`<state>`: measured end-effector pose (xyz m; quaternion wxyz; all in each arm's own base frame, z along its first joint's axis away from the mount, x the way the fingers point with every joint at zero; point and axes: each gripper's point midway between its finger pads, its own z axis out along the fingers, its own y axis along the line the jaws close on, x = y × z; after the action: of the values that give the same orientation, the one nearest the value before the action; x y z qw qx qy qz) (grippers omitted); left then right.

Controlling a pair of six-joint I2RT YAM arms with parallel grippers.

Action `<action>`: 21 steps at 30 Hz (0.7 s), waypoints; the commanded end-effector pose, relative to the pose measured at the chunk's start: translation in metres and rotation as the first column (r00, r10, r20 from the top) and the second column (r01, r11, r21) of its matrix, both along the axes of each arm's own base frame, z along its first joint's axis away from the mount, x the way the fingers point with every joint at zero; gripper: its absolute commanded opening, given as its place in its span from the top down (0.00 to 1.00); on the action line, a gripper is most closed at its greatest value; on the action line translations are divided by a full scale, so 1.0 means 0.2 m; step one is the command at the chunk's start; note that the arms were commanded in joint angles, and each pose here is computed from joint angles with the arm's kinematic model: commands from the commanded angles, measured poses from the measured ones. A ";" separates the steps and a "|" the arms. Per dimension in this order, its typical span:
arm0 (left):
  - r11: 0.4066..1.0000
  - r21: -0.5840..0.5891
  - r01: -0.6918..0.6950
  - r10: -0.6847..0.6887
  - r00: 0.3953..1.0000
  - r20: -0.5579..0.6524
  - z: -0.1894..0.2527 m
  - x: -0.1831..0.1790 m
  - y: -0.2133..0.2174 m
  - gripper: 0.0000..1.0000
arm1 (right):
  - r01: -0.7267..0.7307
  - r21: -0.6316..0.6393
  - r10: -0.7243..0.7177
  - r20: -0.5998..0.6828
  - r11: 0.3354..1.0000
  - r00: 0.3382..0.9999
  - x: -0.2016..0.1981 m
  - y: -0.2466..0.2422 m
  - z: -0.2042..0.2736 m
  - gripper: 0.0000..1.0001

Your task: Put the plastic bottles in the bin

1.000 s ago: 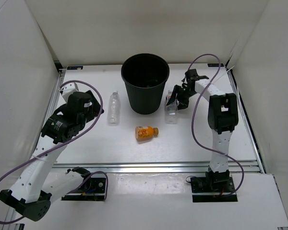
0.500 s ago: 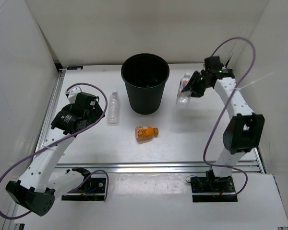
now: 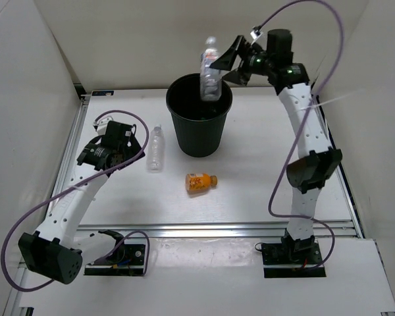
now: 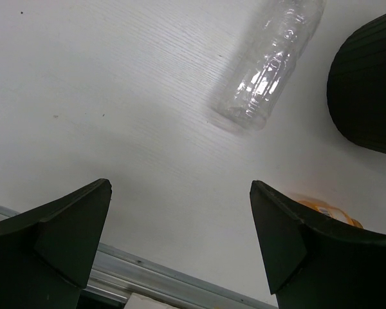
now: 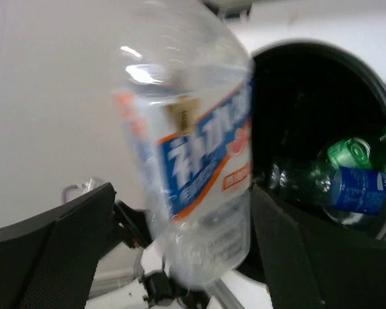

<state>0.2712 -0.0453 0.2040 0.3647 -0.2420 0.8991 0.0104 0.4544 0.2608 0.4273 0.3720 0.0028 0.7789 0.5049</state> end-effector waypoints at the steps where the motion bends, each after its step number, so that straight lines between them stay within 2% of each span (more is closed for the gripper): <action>1: 1.000 -0.022 0.005 -0.005 1.000 0.014 0.01 0.07 -0.01 0.00 | -0.139 0.047 0.145 -0.156 0.989 0.977 0.00 0.12 -0.23 0.08; 2: 1.000 -0.024 0.005 -0.005 1.000 0.023 0.02 0.08 -0.01 0.00 | -0.153 0.041 0.158 -0.176 0.987 0.972 -0.02 0.12 -0.25 0.04; 3: 1.000 -0.023 0.005 -0.005 1.000 0.019 0.02 0.09 -0.02 0.00 | -0.150 0.034 0.153 -0.141 0.988 0.978 -0.03 0.09 -0.20 0.00; 8: 1.000 -0.012 -0.024 0.025 0.998 0.054 0.00 0.20 -0.02 0.00 | -0.030 -0.051 0.029 -0.018 0.998 0.999 -0.11 -0.14 -0.08 0.00; 11: 0.999 -0.011 -0.034 0.035 0.996 0.085 -0.02 0.30 -0.04 0.00 | 0.012 -0.057 -0.015 -0.050 0.998 0.999 -0.14 -0.25 -0.11 0.00; 18: 0.996 0.089 0.020 -0.021 1.000 0.013 -0.26 0.53 -0.16 0.00 | -0.032 -0.075 0.028 -0.062 0.997 0.998 -0.24 -0.30 -0.16 0.00; 21: 0.997 0.074 0.037 -0.036 0.999 -0.006 -0.33 0.59 -0.20 0.00 | -0.041 -0.089 0.036 -0.064 0.995 0.997 -0.26 -0.32 -0.17 0.00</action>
<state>0.3629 -0.0774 0.1196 0.3310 -0.2115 0.9180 0.0541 0.4053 0.1972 0.4076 0.3529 0.0046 0.8038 0.4789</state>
